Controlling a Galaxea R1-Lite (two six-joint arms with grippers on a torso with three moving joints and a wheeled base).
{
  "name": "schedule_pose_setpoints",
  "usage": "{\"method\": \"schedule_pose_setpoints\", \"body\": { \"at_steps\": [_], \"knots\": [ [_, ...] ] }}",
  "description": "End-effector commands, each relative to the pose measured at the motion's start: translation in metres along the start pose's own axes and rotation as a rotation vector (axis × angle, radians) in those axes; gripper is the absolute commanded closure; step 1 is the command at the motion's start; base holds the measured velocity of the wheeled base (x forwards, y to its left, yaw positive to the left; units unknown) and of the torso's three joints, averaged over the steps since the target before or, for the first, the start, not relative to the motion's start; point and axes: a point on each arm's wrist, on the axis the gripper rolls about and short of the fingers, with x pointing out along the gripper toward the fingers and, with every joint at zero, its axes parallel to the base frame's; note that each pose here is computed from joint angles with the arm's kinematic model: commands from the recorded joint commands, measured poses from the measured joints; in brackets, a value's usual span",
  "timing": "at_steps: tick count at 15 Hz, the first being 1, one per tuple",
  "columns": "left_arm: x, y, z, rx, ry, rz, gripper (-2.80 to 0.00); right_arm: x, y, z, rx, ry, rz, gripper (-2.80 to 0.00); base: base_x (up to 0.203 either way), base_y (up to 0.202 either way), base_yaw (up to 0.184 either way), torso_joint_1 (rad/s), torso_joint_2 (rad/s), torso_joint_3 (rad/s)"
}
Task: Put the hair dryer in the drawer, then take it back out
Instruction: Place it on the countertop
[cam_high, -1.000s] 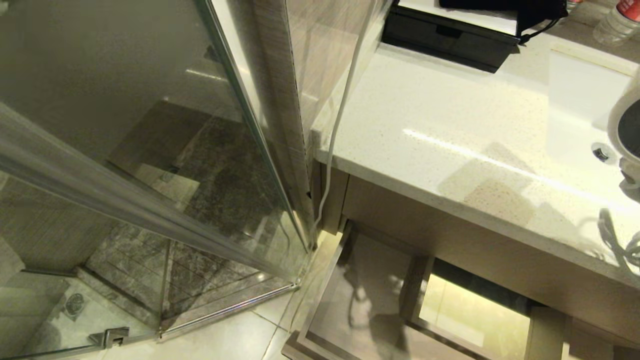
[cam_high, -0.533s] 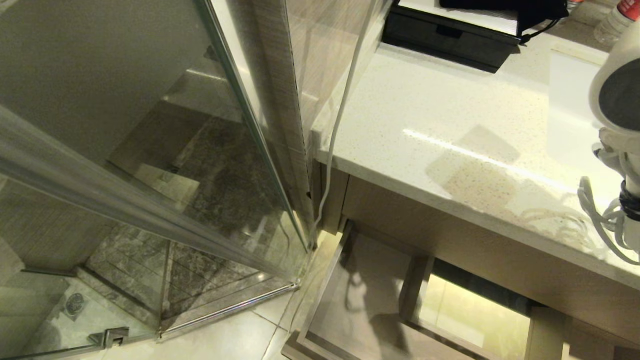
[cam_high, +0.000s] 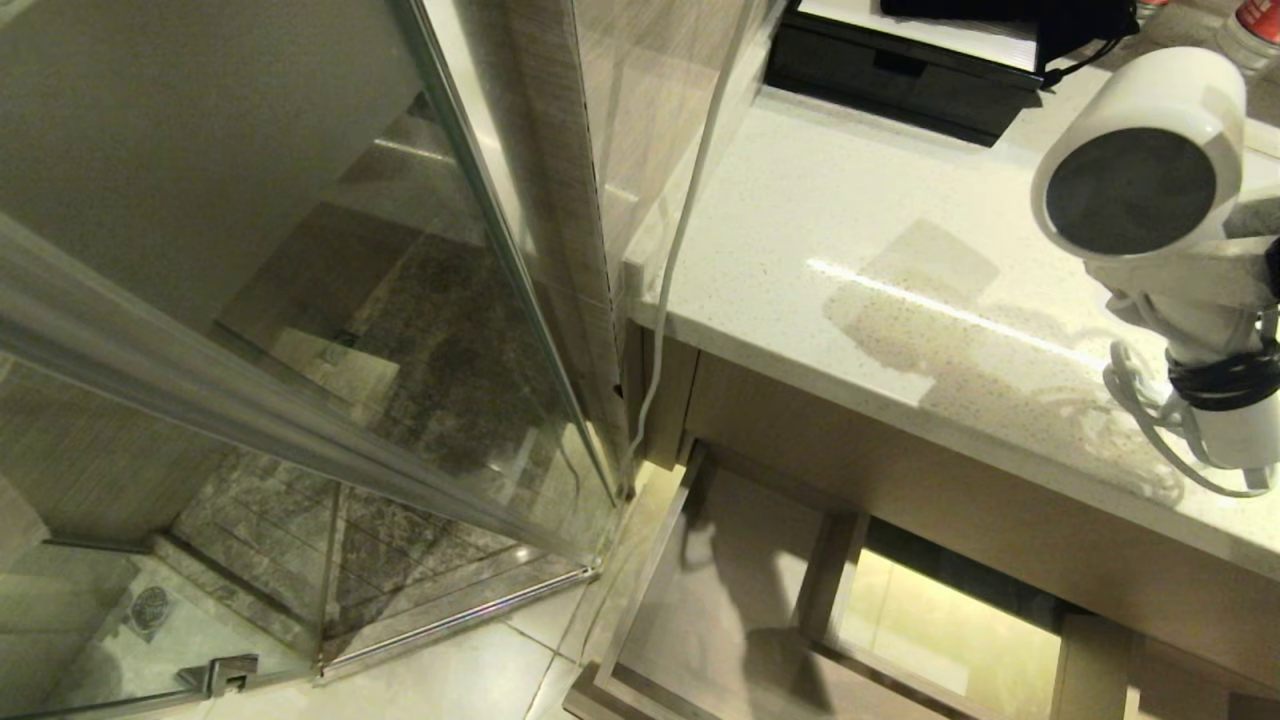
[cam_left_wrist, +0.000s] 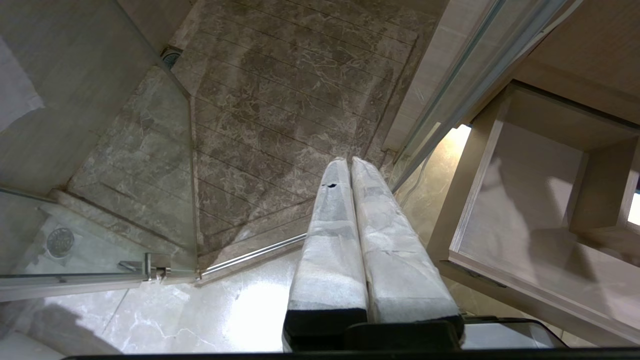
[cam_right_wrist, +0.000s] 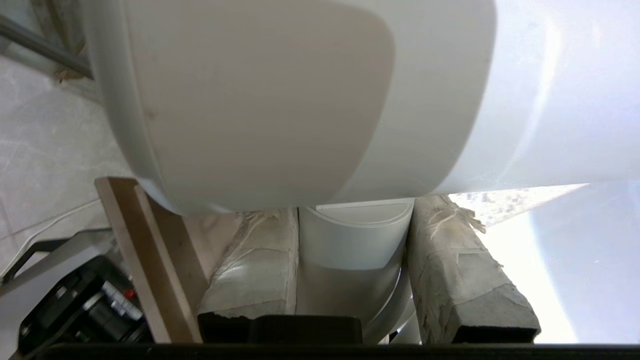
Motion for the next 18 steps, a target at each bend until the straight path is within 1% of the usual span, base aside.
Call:
{"method": "schedule_pose_setpoints", "body": {
  "at_steps": [1, 7, 13, 18],
  "knots": [
    [0.000, 0.000, 0.000, 0.000, 0.001, 0.001, 0.00, 0.019, -0.003, -0.002, 0.006, 0.044, 0.026, 0.00, 0.000, 0.000, 0.000, 0.000, 0.00, 0.000],
    [0.000, 0.000, 0.000, 0.000, 0.000, 0.001, 0.00, 0.050, -0.009, -0.006, 0.037, 0.141, 0.075, 0.00, 0.000, 0.000, 0.000, 0.000, 0.00, 0.000],
    [0.000, 0.000, 0.000, 0.000, 0.001, 0.001, 0.00, 0.083, -0.021, 0.001, 0.046, 0.151, 0.080, 0.00, 0.000, 0.000, 0.000, 0.000, 0.00, 0.000],
    [0.000, 0.000, 0.000, 0.000, 0.000, 0.001, 0.00, 0.099, -0.022, -0.005, 0.060, 0.180, 0.091, 0.00, 0.000, 0.000, 0.000, 0.000, 0.00, 0.000]
  ]
}}
